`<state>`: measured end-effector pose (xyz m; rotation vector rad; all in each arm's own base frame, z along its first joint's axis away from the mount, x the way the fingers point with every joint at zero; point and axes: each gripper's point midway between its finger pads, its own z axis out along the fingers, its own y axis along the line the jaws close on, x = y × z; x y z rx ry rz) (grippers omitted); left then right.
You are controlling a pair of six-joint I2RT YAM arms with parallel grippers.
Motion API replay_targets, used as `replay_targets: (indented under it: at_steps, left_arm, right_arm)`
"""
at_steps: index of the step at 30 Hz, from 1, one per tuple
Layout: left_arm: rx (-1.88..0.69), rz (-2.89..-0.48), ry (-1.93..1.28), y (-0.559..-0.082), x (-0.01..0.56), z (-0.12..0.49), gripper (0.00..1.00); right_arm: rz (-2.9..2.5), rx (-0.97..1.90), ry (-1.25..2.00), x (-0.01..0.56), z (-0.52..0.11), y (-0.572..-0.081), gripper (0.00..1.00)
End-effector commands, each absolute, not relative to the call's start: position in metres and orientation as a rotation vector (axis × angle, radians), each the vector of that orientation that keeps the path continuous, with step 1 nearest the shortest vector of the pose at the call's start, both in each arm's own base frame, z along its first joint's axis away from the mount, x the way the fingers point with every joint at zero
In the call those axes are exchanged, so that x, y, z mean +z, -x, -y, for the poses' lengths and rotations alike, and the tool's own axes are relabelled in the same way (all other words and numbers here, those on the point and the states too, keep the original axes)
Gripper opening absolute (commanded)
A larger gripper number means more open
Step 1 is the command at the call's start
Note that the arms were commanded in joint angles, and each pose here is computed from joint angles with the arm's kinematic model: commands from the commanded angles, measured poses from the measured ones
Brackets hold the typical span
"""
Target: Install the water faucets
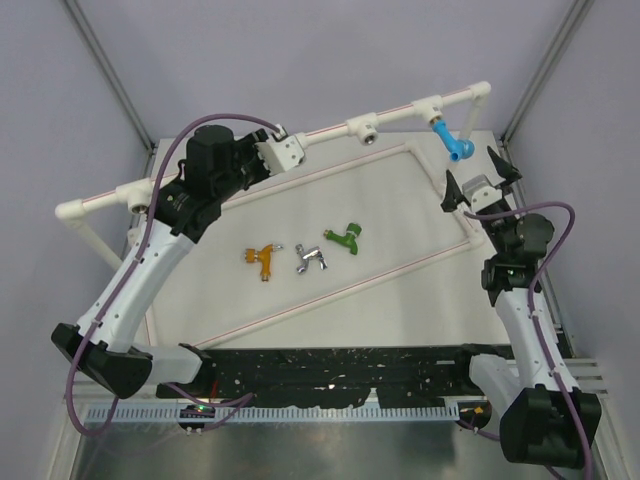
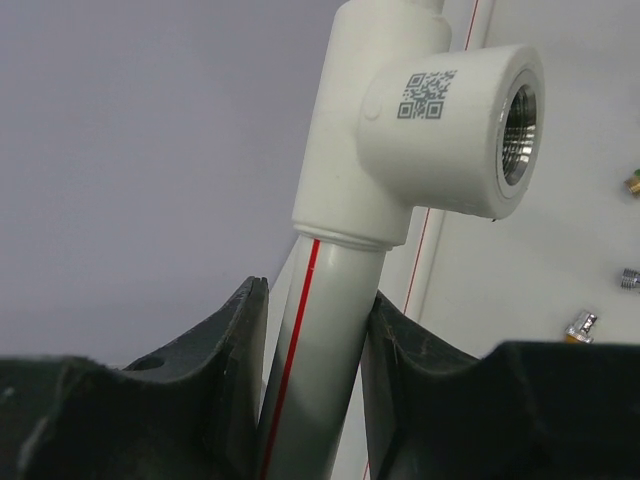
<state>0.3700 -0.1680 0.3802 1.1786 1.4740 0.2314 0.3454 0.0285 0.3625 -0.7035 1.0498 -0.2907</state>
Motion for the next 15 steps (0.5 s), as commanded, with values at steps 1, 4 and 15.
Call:
replay_targets:
  at_steps: [1,4,15]
  left_arm:
    - [0.094,-1.627,-0.964,-0.356,0.381,0.163,0.0]
    - [0.082,-1.627,-0.966,-0.354,0.381,0.164,0.0]
    - [0.067,-1.64,-0.967,-0.349,0.382,0.163,0.0]
  right_arm:
    - [-0.844,-0.449,0.745,0.413,-0.027,-0.339,0.91]
    - [-0.814,-0.434,0.764,0.42,-0.032,-0.345,0.88]
    - [-0.77,-0.357,0.848,0.431,-0.05,-0.358,0.74]
